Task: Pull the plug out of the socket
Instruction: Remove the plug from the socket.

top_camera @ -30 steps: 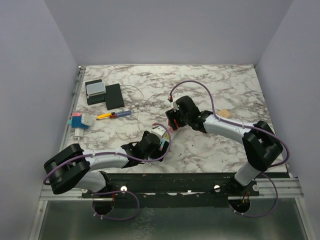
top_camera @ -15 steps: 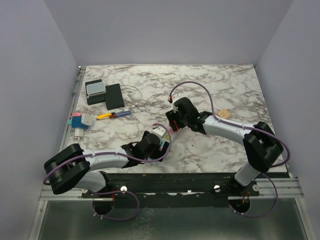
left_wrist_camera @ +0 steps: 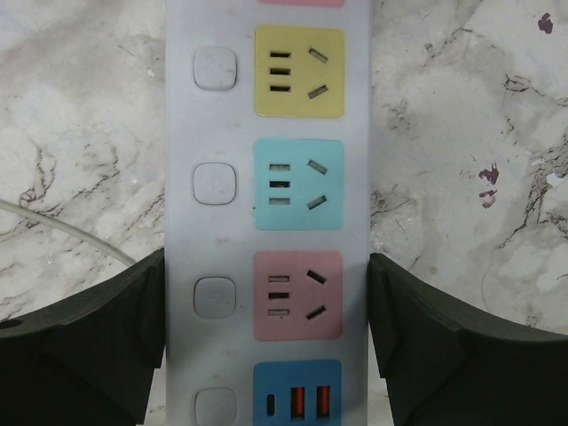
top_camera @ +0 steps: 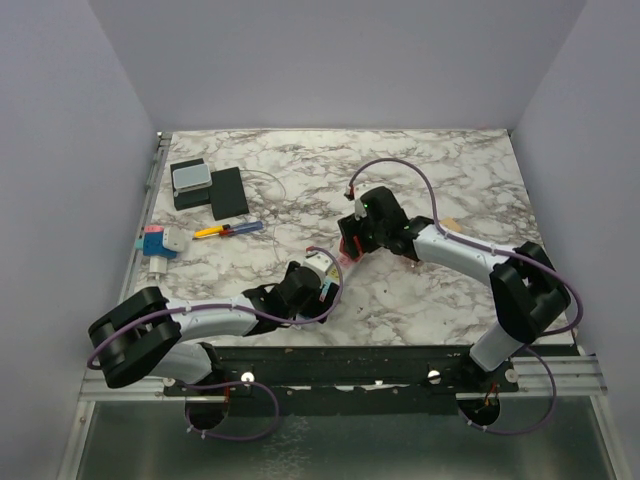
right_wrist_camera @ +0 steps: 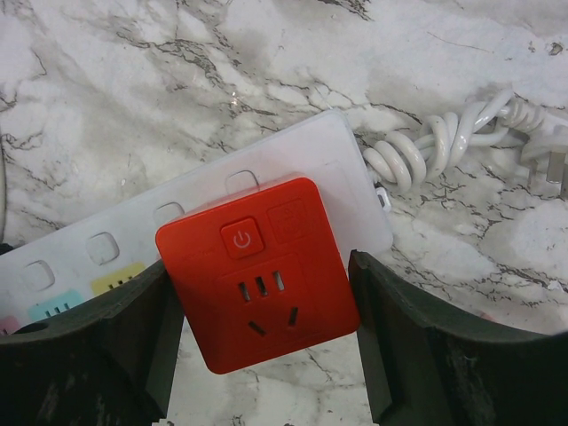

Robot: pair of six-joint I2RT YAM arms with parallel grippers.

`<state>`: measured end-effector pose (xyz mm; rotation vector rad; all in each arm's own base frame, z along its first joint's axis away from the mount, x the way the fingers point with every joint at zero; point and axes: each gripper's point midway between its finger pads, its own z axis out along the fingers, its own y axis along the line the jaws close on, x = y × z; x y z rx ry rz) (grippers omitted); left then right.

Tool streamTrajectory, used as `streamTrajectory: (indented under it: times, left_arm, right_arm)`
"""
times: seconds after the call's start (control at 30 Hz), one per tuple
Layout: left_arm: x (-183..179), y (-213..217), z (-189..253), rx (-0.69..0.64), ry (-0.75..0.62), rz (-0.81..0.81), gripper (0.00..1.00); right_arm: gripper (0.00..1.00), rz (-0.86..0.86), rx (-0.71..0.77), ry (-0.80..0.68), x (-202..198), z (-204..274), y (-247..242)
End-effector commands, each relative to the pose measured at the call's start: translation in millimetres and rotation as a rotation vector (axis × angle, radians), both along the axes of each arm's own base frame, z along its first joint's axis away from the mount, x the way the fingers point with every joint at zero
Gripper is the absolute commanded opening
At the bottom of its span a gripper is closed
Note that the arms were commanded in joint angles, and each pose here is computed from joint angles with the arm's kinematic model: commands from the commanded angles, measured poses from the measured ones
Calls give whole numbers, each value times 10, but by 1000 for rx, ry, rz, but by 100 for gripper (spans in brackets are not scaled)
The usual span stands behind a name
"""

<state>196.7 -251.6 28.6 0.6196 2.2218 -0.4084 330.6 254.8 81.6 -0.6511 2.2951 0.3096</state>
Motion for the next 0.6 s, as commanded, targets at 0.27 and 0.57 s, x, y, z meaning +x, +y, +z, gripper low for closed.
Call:
streamTrajectory:
  times: [0.27,0.57]
  left_arm:
    - [5,197,-176,69,47,86,0]
    - [11,199,-198,79,53,87,0]
  right_arm:
    - [1,-43,105,51,136,122,-74]
    - [1,-60,70,49,9,63,-12]
